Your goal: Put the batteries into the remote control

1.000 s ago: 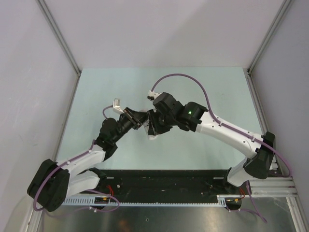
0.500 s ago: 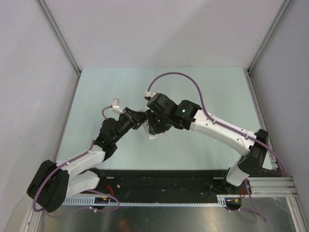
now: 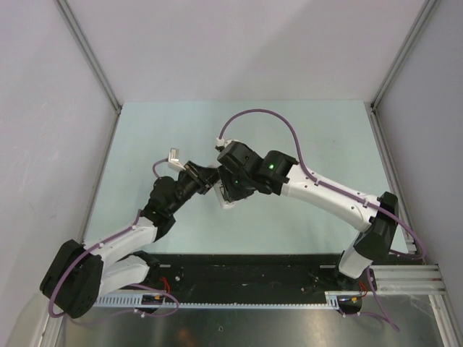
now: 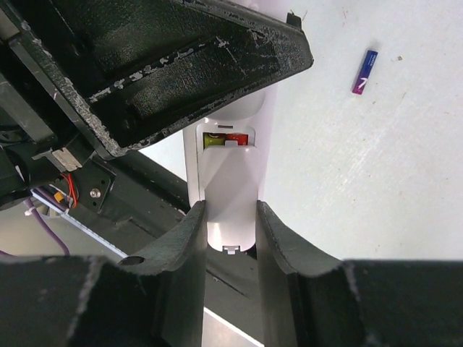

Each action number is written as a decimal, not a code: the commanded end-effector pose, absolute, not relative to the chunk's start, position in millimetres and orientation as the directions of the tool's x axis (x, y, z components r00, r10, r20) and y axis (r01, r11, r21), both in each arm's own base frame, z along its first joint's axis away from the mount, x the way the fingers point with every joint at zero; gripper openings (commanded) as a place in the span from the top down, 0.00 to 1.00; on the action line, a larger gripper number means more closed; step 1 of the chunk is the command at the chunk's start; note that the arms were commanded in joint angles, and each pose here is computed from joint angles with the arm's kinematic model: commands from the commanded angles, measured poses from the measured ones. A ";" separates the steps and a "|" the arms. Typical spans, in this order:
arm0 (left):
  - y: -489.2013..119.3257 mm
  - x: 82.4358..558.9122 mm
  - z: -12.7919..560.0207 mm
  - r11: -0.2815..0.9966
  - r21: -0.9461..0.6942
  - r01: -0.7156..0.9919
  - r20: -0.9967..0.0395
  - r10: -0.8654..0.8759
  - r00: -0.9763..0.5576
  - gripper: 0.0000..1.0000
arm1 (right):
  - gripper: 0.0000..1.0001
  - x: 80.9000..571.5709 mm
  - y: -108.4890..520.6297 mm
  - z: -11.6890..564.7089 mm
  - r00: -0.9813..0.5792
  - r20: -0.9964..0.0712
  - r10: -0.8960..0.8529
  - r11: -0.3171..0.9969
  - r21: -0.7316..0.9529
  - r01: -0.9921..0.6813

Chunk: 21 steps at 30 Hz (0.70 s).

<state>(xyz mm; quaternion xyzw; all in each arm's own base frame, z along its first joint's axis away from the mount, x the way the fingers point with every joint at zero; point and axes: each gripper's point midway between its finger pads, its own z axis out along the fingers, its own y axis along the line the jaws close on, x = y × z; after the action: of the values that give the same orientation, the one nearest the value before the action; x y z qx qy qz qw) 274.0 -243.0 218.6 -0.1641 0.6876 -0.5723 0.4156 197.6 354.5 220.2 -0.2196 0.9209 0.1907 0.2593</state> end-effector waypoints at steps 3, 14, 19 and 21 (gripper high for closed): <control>-244.3 271.2 249.2 0.241 -0.912 0.333 -0.398 -0.717 -0.572 1.00 | 1.00 205.7 364.6 234.6 -0.744 -0.602 -0.289 0.825 0.237 -0.513; -241.0 271.9 250.8 0.270 -0.896 0.352 -0.429 -0.728 -0.534 1.00 | 1.00 207.5 366.2 237.1 -0.748 -0.593 -0.297 0.831 0.226 -0.509; -242.7 270.3 252.7 0.259 -0.899 0.352 -0.422 -0.727 -0.542 1.00 | 1.00 207.9 368.1 235.3 -0.749 -0.593 -0.295 0.833 0.225 -0.506; -243.4 269.6 254.1 0.251 -0.902 0.351 -0.415 -0.727 -0.546 1.00 | 1.00 208.6 368.6 233.0 -0.751 -0.592 -0.293 0.835 0.223 -0.502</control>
<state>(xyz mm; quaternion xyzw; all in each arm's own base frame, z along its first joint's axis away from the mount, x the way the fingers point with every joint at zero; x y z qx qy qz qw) 274.1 -241.8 223.0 -0.1594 0.6831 -0.5666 0.4324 204.6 362.9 225.2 -0.2193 0.9205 0.1866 0.2641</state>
